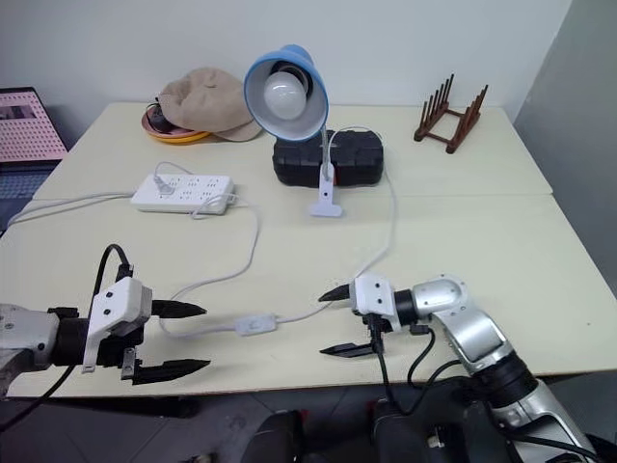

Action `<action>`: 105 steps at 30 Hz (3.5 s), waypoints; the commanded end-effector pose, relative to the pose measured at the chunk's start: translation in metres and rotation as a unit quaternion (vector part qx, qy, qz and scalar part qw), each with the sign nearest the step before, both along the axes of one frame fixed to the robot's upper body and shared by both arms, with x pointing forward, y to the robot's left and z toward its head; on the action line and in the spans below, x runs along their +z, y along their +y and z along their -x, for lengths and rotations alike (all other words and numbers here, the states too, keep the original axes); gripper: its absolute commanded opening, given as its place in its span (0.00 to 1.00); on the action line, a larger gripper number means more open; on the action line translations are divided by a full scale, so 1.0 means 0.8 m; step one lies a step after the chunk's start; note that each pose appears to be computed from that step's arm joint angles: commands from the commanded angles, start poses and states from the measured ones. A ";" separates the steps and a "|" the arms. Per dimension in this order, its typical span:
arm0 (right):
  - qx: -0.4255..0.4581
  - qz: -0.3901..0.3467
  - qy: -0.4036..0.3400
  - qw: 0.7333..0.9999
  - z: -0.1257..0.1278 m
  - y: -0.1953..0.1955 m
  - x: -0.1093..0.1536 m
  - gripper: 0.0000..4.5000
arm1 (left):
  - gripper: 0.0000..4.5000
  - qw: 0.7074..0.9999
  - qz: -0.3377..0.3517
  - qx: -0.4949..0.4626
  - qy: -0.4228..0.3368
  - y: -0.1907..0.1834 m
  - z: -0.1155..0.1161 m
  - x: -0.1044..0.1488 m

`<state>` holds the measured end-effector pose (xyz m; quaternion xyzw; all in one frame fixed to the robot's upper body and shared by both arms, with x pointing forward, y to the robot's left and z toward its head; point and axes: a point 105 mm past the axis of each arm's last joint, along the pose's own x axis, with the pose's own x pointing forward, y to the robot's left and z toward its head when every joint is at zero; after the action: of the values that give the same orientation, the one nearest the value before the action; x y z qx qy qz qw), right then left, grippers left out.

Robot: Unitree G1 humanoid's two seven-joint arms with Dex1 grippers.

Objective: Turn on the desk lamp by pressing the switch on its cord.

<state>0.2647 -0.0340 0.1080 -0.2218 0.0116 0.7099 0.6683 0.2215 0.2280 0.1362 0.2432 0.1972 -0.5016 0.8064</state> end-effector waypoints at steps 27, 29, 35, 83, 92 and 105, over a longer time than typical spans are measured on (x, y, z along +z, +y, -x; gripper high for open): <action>-0.104 -0.016 -0.006 0.994 0.011 -0.050 0.053 1.00 | 0.40 0.987 -0.011 -0.118 -0.104 -0.042 -0.079 -0.052; -0.111 -0.016 -0.004 0.994 0.009 -0.054 0.052 1.00 | 0.30 0.989 -0.006 -0.119 -0.093 -0.042 -0.077 -0.052; -0.183 -0.061 0.068 0.979 -0.007 -0.068 0.059 1.00 | 0.24 0.995 0.086 -0.033 -0.029 -0.048 -0.090 -0.031; -0.375 -0.239 0.447 0.776 -0.046 -0.035 0.092 0.90 | 0.24 0.962 0.241 -0.041 -0.123 -0.205 -0.099 0.043; -0.374 -0.221 0.438 0.787 -0.042 -0.031 0.088 0.47 | 0.24 0.962 0.239 -0.042 -0.126 -0.204 -0.100 0.045; -0.388 -0.197 0.408 0.803 -0.041 -0.032 0.085 0.14 | 0.24 0.962 0.240 -0.038 -0.129 -0.203 -0.102 0.047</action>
<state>0.2975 -0.0529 0.1775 0.2671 0.2324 0.4188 0.8362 0.3038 0.0664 0.1542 0.1028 -0.0057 -0.5304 0.8415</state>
